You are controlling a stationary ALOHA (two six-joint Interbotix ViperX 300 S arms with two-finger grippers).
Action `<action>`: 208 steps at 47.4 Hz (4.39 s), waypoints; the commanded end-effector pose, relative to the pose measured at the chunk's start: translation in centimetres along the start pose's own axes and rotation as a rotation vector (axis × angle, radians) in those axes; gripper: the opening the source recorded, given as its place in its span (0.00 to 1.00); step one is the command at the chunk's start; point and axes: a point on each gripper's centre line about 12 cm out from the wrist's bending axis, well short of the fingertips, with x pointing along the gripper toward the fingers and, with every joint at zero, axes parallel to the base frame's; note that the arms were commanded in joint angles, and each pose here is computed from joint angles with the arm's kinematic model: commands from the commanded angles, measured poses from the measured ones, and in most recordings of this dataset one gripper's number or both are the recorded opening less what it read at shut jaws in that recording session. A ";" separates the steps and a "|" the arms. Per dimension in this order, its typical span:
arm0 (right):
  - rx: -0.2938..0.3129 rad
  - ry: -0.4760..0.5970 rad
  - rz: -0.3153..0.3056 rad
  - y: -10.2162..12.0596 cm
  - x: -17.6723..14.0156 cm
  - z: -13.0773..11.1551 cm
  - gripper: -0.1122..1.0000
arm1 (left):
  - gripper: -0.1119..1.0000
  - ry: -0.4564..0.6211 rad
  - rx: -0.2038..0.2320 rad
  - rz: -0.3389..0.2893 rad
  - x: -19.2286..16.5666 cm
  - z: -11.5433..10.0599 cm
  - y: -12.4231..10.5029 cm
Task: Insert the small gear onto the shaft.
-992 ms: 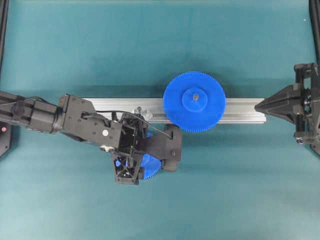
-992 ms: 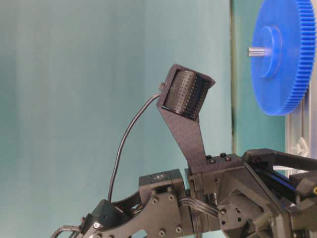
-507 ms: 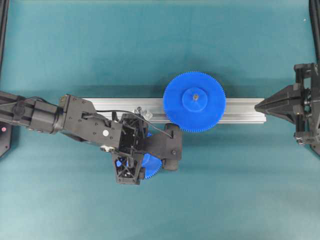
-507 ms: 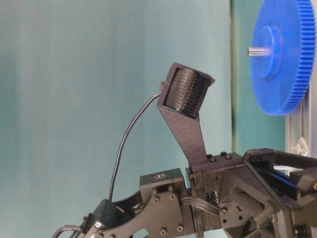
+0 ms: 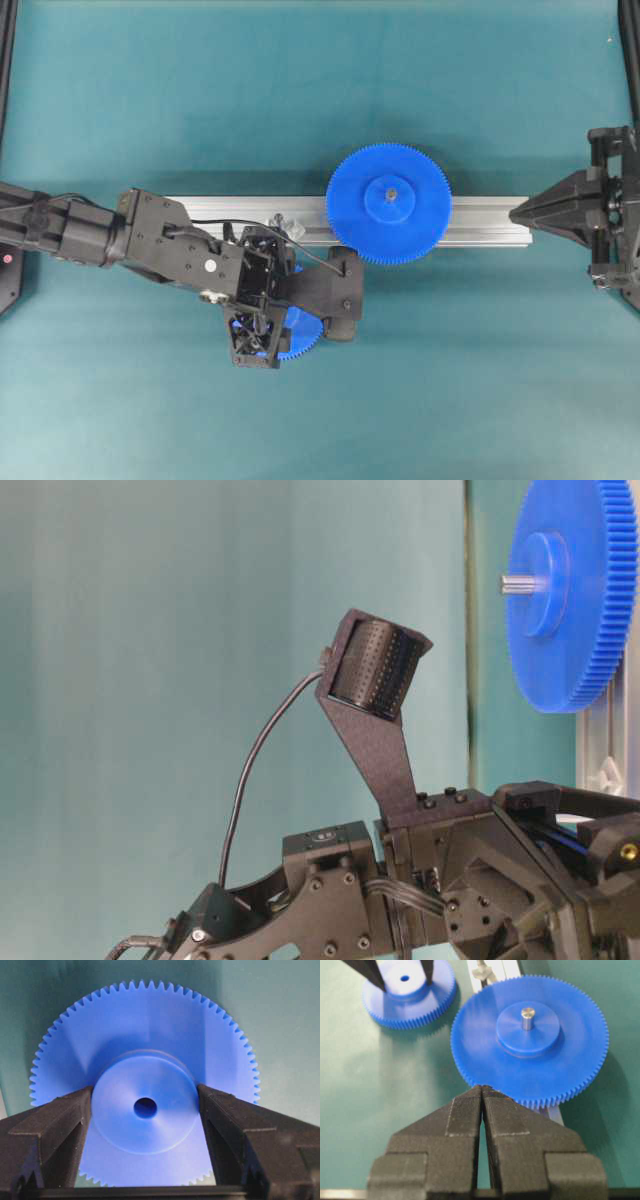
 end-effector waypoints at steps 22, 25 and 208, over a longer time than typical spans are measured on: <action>0.011 -0.017 0.001 0.0 0.0 0.5 0.18 | 0.73 -0.022 0.014 0.000 -0.8 0.5 -0.1; 0.011 -0.017 0.002 0.1 0.0 0.5 0.18 | 0.73 -0.035 0.016 -0.001 -1.3 0.7 -0.1; 0.014 -0.039 -0.001 0.0 -0.3 0.8 0.18 | 0.73 -0.114 -0.064 0.082 -13.6 3.2 8.4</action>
